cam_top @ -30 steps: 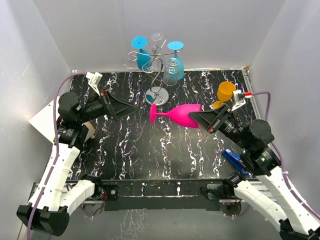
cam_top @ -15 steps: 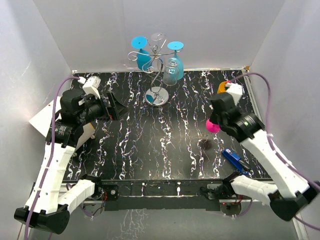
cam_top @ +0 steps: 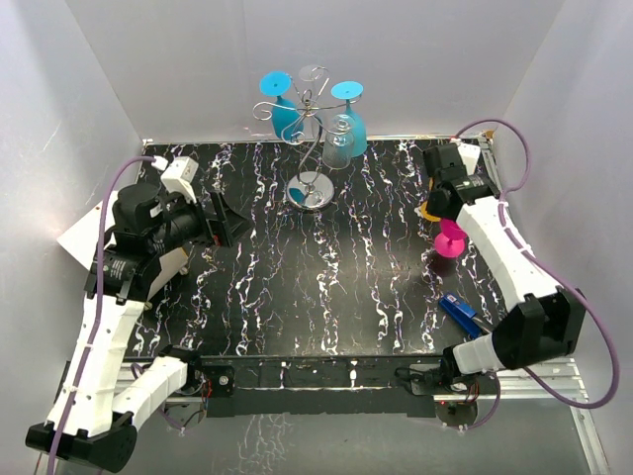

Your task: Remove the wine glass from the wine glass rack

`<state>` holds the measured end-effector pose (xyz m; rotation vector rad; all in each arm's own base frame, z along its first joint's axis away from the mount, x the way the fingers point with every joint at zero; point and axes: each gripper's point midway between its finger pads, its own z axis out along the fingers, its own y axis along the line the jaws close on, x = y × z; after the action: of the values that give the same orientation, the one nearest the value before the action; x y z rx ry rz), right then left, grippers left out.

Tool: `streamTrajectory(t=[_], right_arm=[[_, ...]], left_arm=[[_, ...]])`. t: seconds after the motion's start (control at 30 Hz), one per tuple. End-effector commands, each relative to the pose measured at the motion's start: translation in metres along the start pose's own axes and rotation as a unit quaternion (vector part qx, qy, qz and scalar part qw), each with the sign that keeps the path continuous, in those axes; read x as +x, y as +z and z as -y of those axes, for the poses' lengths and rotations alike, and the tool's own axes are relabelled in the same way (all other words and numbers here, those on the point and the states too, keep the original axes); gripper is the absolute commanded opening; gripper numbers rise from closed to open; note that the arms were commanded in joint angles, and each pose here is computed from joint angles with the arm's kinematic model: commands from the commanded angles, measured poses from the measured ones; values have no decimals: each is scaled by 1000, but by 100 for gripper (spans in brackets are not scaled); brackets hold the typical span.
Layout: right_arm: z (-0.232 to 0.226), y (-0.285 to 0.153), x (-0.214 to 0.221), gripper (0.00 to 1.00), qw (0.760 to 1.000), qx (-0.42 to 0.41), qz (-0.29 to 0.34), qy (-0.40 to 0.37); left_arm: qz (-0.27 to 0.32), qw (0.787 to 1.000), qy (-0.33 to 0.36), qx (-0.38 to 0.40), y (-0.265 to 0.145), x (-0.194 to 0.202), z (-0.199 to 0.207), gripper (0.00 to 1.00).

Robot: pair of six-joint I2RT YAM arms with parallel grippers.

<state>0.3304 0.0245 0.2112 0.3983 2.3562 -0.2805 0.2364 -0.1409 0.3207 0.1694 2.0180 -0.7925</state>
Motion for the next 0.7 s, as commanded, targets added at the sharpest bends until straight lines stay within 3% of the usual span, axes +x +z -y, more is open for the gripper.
streamTrajectory(t=[0.0, 0.37, 0.67], right_arm=[[9, 16, -37, 0, 998, -3, 23, 52], [1, 72, -42, 0, 989, -51, -45, 130], [5, 88, -41, 0, 989, -29, -56, 133]], left_arm=[[-3, 999, 20, 26, 1, 5, 7, 99], [-8, 998, 39, 43, 2, 15, 22, 99], [-3, 998, 41, 39, -2, 15, 21, 99]])
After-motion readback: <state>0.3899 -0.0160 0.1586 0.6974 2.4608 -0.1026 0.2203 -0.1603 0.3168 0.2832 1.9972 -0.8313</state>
